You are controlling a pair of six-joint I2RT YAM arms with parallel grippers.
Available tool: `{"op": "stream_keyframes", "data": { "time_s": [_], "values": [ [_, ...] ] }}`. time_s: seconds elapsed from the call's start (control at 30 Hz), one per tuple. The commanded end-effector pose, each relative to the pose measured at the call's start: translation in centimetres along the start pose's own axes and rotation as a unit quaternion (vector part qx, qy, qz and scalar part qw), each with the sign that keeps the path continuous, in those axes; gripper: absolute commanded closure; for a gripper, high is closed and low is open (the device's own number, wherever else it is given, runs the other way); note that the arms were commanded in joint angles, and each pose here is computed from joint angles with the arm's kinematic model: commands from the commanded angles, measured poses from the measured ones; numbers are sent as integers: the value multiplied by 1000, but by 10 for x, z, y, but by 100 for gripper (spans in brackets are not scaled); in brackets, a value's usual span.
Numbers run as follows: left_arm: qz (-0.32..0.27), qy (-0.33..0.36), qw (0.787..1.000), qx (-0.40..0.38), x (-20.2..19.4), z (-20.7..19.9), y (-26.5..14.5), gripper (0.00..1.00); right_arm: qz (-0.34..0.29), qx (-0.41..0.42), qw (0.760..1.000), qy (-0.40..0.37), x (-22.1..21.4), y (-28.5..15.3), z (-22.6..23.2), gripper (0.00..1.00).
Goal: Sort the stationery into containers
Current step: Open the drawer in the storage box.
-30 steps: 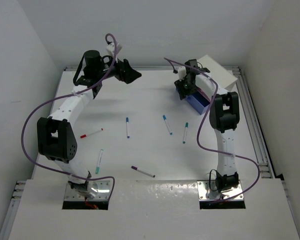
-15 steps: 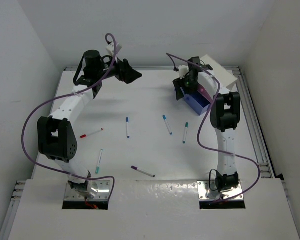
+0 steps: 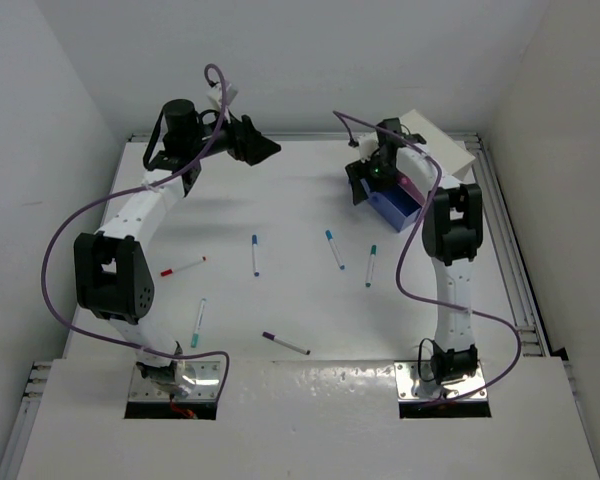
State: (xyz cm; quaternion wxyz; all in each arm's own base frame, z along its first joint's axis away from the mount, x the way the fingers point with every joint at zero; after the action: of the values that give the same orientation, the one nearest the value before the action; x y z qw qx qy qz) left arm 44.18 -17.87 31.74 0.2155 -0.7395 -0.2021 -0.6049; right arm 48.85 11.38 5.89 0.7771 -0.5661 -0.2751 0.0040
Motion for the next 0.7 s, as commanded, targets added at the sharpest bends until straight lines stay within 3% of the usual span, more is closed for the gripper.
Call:
{"op": "stream_keyframes", "data": {
  "time_s": [0.0, 0.27, 0.5, 0.6, 0.63, 0.67],
  "values": [
    [-26, 25, 999, -7, 19, -2, -4, 0, -55, -74, 995, -34, 17, -27, 0, 23],
    [-29, 47, 998, 5, 29, -5, -10, 0, -135, -182, 971, -77, 43, -62, 9, 24],
    [-27, 87, 995, 31, 43, -13, -28, 0, -175, -203, 958, -106, 72, -105, 41, 29],
    [-23, 117, 991, 56, 49, -17, -42, 0, -180, -205, 959, -76, 70, -131, 50, 34],
    [-24, 125, 989, 81, 53, -14, -48, 0, -183, -200, 962, -35, 64, -136, 54, 36],
    [-10, 117, 988, 95, 44, -13, -54, 0, -151, -196, 969, -10, 40, -129, 55, 37]
  ]
}}
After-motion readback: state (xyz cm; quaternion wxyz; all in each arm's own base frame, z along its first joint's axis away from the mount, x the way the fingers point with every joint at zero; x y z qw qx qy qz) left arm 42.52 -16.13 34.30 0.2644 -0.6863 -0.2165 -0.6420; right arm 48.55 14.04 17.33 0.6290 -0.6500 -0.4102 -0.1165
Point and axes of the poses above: each gripper's point midway between its finger pads, its own y axis out along the fingers, its own z axis along the line the jaws close on, x = y × z, the point moved 3 cm from there along -y, back along the fingers, and after that the axes turned 8 degrees about y, right-handed, at the moved point
